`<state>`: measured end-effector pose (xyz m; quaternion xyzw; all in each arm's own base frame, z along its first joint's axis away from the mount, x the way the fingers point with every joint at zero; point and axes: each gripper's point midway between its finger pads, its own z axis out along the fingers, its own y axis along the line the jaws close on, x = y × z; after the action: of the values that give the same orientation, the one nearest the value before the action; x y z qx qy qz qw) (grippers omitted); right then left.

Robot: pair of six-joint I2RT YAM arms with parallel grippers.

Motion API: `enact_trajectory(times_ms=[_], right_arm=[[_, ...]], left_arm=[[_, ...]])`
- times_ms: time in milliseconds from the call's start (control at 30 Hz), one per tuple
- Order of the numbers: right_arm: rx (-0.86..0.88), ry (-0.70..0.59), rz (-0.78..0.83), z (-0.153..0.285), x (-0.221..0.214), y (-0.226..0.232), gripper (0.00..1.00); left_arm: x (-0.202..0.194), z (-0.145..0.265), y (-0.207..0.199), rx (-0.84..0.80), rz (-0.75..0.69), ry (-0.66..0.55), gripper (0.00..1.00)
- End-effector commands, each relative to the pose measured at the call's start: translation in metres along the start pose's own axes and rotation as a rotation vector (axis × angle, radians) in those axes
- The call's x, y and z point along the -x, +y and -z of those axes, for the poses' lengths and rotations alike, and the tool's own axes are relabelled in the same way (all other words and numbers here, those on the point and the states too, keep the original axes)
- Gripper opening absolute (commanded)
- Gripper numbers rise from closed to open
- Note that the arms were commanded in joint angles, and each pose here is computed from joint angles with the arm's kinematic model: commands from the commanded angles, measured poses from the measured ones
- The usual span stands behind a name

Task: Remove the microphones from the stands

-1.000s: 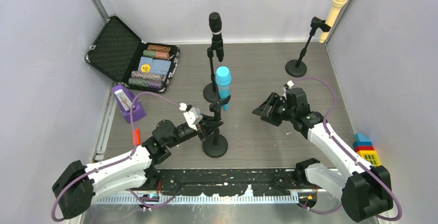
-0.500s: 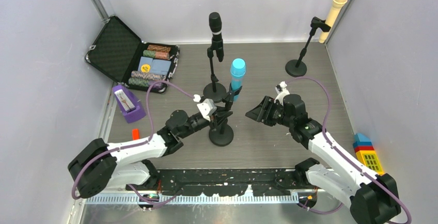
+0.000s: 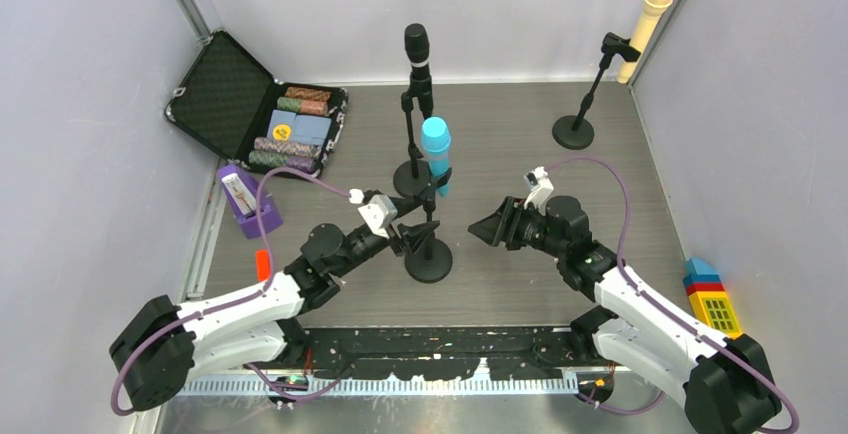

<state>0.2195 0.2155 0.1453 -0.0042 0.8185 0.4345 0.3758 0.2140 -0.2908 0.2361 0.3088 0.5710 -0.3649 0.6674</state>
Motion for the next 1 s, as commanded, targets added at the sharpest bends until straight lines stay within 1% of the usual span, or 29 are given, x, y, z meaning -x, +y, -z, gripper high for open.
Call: enact_trajectory(times_ms=[0,67,167,267,400,500,533,700,767,867,900,967], right_arm=[[0.041,-0.059,0.066,-0.004,0.015,0.010,0.58],[0.031,-0.063,0.073,-0.005,0.016,0.007,0.60],[0.009,-0.071,0.082,-0.005,0.016,0.002,0.62],[0.001,-0.083,0.084,-0.005,0.014,-0.002,0.66],[0.007,-0.106,0.095,-0.005,0.013,-0.006,0.71],[0.012,-0.132,0.104,-0.004,0.013,-0.009,0.77],[0.003,-0.147,0.101,-0.004,0.015,-0.010,0.78],[0.003,-0.162,0.064,-0.002,0.014,-0.012,0.78],[0.002,-0.151,0.043,-0.003,0.011,-0.012,0.77],[0.000,-0.135,0.020,-0.005,0.008,-0.014,0.75],[-0.002,-0.126,0.014,-0.006,0.006,-0.015,0.74],[-0.002,-0.114,0.000,-0.007,0.003,-0.015,0.73]], left_arm=[[0.009,0.006,0.003,0.021,-0.007,-0.002,0.64],[0.008,0.010,0.000,0.010,0.007,0.022,0.75],[0.000,0.020,-0.003,-0.001,0.023,0.079,0.99],[-0.011,0.034,-0.001,0.031,0.059,0.161,1.00],[0.000,0.046,-0.007,0.016,0.078,0.204,1.00],[-0.005,0.053,-0.008,0.006,0.063,0.256,1.00],[-0.007,0.053,-0.007,0.008,0.061,0.259,1.00],[-0.009,0.041,-0.002,0.030,0.056,0.186,1.00],[-0.003,0.029,0.002,0.043,0.050,0.123,0.99],[0.003,0.015,0.007,0.058,0.049,0.074,0.93],[0.006,0.011,0.009,0.068,0.051,0.066,0.93],[0.003,0.004,0.011,0.077,0.053,0.089,0.92]])
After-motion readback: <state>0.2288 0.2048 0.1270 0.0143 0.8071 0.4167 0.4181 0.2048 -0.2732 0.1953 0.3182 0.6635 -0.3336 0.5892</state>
